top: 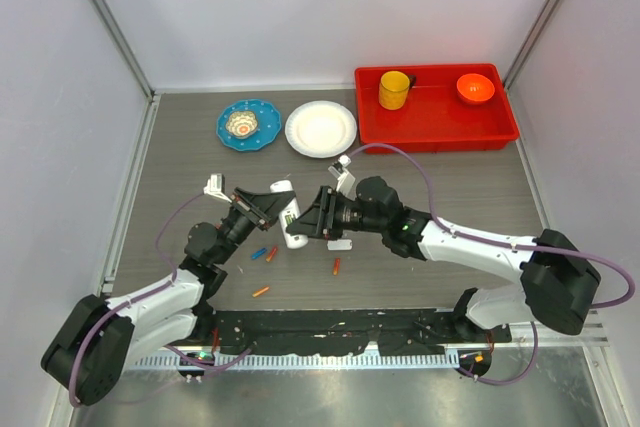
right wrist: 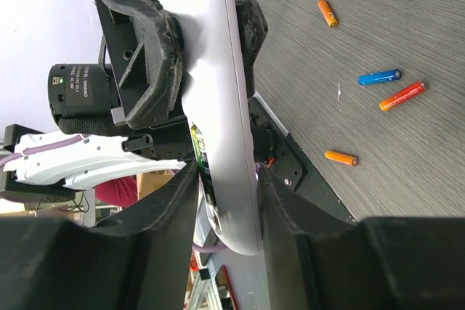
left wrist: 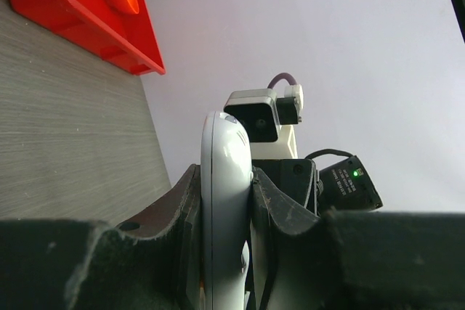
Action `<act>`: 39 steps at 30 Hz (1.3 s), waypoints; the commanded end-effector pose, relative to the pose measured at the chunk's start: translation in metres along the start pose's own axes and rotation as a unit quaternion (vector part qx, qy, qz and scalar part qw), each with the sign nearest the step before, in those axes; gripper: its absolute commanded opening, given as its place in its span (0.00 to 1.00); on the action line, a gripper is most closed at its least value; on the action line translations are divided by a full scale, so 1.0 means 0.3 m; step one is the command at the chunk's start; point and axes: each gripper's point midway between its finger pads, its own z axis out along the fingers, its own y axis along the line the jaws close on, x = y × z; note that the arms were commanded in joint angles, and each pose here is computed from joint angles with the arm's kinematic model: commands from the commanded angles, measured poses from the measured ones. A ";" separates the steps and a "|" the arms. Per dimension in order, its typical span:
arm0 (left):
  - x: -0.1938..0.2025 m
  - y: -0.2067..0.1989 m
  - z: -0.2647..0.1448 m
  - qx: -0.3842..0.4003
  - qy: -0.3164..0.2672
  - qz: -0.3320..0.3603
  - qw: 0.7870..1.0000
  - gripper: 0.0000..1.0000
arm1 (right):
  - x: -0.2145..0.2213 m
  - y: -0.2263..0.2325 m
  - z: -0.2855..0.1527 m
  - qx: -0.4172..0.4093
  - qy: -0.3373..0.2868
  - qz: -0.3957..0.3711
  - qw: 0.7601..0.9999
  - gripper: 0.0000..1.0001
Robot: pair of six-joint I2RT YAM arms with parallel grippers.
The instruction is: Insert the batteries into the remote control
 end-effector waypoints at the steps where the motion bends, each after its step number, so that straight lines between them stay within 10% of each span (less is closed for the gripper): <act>1: -0.018 -0.137 0.013 0.071 -0.003 0.001 0.997 0.00 | -0.013 0.015 0.000 -0.018 -0.005 -0.007 1.000 0.46; 5: -0.018 -0.102 0.014 0.053 -0.006 0.014 0.998 0.00 | -0.038 0.051 -0.022 -0.019 -0.016 -0.021 0.999 0.74; 11: -0.027 -0.047 0.017 0.024 -0.016 0.026 0.999 0.00 | -0.094 0.118 -0.114 0.006 -0.038 -0.079 0.996 0.83; 23: -0.034 0.003 -0.036 -0.001 -0.015 0.051 0.999 0.00 | -0.189 -0.351 -0.369 0.381 -0.078 -0.217 0.895 0.66; 39: -0.027 0.026 -0.201 -0.015 -0.035 0.070 0.997 0.00 | -0.147 -0.590 -0.214 0.429 0.039 -0.286 0.856 0.70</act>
